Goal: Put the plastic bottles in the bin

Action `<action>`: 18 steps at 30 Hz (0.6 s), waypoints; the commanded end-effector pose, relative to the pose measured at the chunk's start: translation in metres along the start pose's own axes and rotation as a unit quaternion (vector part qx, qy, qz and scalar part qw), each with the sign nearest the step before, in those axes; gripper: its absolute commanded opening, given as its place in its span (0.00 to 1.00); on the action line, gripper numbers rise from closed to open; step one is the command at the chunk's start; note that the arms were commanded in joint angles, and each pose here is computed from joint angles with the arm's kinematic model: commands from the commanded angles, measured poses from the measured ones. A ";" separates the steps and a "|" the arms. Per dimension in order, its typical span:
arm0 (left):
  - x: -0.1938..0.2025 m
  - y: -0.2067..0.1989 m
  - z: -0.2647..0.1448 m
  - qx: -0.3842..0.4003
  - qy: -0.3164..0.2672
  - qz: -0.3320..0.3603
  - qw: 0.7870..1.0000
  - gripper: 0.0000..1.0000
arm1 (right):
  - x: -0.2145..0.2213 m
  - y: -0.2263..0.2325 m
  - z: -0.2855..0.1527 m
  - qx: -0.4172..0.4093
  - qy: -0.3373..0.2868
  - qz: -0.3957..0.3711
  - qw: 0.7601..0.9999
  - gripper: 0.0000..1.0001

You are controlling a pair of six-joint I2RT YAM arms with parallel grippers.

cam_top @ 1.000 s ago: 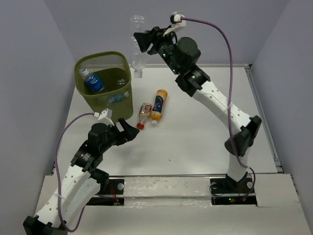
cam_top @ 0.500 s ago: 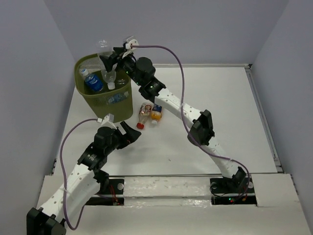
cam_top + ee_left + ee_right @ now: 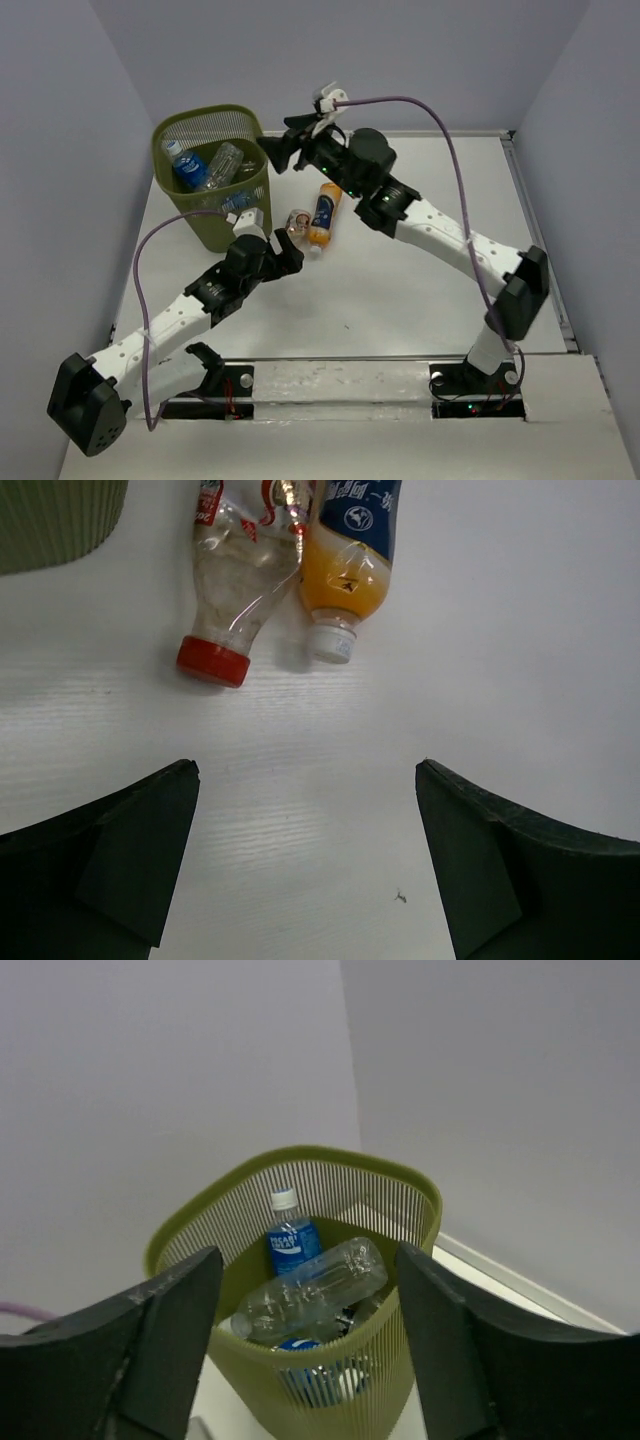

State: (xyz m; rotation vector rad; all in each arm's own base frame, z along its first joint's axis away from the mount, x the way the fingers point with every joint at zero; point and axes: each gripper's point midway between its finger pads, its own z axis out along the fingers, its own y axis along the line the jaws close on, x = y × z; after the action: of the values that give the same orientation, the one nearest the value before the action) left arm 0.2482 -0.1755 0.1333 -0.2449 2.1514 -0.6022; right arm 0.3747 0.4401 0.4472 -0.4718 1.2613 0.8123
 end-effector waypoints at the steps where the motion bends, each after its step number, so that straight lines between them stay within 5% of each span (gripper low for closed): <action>1: -0.037 -0.026 0.013 -0.022 -0.072 0.062 0.995 0.99 | 0.018 -0.064 -0.079 0.096 0.024 0.039 0.994 0.68; 8: -0.040 -0.028 0.059 -0.099 -0.085 0.102 0.986 0.99 | 0.102 -0.136 -0.169 0.160 0.116 0.136 0.971 0.54; 18: -0.041 -0.018 0.102 -0.175 -0.082 0.128 0.973 0.99 | 0.176 -0.168 -0.188 0.196 0.193 0.170 0.946 0.74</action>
State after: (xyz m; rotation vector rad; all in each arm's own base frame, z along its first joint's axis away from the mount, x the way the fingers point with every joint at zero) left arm 0.3325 -0.2136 0.0963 -0.1290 2.1646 -0.0975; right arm 0.3861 0.2403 0.2037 -0.1035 1.8885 0.6847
